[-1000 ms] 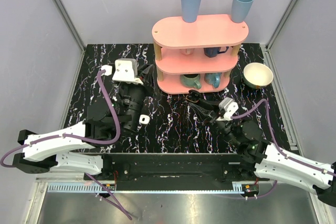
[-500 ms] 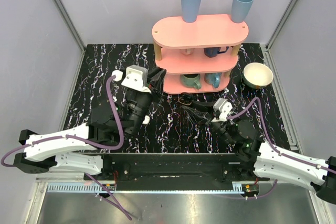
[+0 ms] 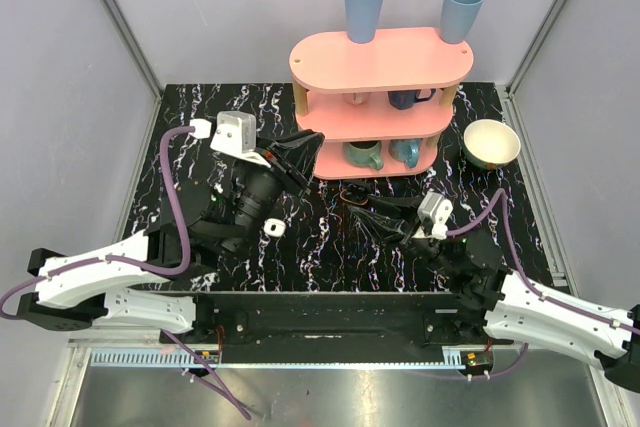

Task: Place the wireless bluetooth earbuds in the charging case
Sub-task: Insert the right earbud into the right side groove of the charging case.

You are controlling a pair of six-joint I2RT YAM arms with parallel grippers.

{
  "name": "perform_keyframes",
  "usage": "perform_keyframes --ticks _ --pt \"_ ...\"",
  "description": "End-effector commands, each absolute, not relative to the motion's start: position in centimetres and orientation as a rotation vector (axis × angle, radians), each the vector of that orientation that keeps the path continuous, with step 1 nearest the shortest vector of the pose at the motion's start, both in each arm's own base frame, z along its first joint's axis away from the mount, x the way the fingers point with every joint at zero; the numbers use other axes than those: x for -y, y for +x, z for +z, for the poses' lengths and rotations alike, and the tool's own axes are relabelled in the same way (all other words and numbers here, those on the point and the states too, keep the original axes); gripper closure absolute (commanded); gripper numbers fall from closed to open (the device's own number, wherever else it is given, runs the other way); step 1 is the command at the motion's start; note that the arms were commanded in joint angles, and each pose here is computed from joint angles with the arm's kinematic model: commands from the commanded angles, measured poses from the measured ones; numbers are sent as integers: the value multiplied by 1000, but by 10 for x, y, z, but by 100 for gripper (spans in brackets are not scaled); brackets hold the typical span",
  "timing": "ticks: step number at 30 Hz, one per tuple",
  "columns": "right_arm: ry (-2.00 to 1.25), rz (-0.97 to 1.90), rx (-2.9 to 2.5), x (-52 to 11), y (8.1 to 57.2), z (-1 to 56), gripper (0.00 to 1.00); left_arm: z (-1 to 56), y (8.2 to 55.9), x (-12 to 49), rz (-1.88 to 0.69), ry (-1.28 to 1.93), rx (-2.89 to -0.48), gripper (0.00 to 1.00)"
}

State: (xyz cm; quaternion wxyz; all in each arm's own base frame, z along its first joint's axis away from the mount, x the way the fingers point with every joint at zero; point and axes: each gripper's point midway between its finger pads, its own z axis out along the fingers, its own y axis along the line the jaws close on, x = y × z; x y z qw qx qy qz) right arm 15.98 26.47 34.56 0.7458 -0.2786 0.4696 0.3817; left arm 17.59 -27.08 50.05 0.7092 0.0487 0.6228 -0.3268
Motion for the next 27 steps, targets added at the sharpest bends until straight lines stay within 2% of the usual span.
perform_keyframes --ticks 1,11,27 --pt "-587 856 -943 -258 151 377 100 506 171 269 -861 -10 -1408 100" --pt "-622 864 -919 -261 146 379 100 478 165 277 -1026 -133 -1422 100" --pt "-626 825 -886 -255 146 385 100 473 141 301 -1251 -44 -1371 100"
